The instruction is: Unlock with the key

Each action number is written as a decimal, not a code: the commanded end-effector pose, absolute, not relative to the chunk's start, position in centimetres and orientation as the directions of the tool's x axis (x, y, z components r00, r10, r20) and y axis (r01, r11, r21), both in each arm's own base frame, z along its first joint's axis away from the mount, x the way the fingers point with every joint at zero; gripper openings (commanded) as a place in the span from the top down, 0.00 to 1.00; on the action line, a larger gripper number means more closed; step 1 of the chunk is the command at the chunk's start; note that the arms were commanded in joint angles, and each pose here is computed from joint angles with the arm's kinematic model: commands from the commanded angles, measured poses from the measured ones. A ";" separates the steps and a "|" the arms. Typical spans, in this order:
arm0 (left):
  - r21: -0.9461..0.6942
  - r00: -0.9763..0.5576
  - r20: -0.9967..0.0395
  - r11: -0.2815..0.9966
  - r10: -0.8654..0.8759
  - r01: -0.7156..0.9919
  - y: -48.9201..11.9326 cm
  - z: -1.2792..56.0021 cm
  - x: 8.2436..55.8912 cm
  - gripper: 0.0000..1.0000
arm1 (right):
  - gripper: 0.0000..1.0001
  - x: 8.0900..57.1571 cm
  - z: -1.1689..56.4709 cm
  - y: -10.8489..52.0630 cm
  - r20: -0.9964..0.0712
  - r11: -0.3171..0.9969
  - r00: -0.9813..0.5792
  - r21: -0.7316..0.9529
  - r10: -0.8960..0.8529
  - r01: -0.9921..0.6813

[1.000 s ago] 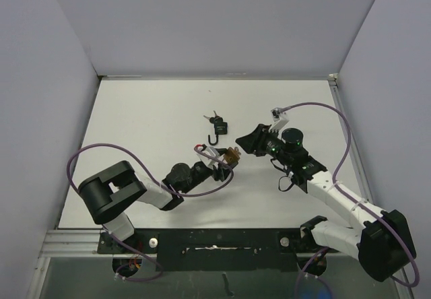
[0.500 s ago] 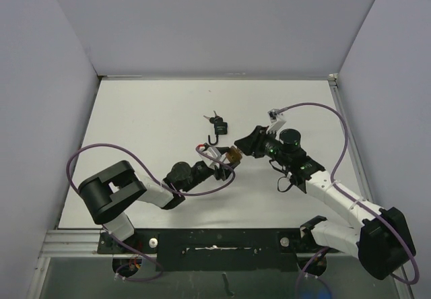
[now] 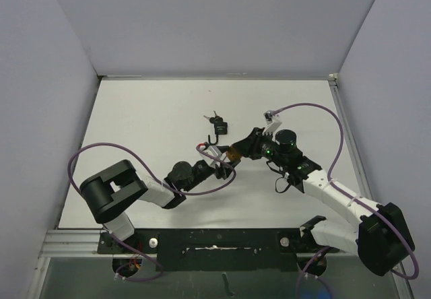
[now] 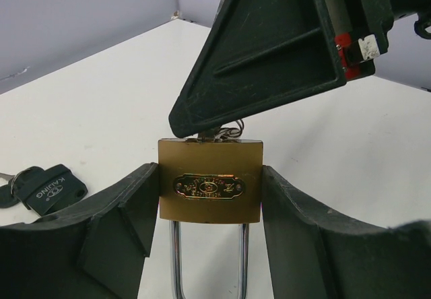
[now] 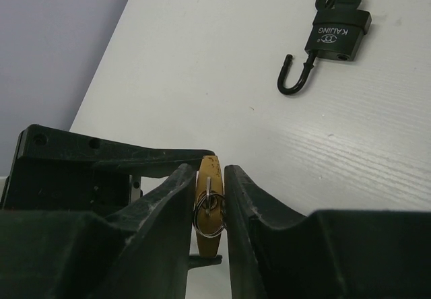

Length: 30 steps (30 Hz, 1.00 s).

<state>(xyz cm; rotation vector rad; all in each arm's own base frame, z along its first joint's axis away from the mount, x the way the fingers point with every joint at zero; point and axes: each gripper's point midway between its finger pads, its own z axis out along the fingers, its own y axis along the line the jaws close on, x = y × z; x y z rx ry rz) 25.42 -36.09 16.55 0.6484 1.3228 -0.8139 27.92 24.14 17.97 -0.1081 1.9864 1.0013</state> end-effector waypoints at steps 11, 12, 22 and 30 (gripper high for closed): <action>-0.056 0.185 -0.928 0.611 -0.324 0.790 -36.5 23.3 26.4 1.00 | 0.93 29.1 19.0 24.8 -0.773 0.671 -0.559 0.587 0.299 -0.453; -0.059 0.187 -0.927 0.617 -0.326 0.785 -36.5 23.4 26.5 1.00 | 0.96 29.1 19.0 24.8 -0.773 0.673 -0.559 0.587 0.300 -0.451; -0.036 0.233 -0.929 0.697 -0.288 0.716 -37.5 24.5 26.4 1.00 | 1.00 29.5 19.0 24.7 -0.768 0.690 -0.566 0.585 0.301 -0.426; -0.017 0.252 -0.943 0.787 -0.217 0.616 -39.0 25.1 26.5 1.00 | 1.00 29.9 18.6 24.3 -0.750 0.728 -0.591 0.578 0.297 -0.368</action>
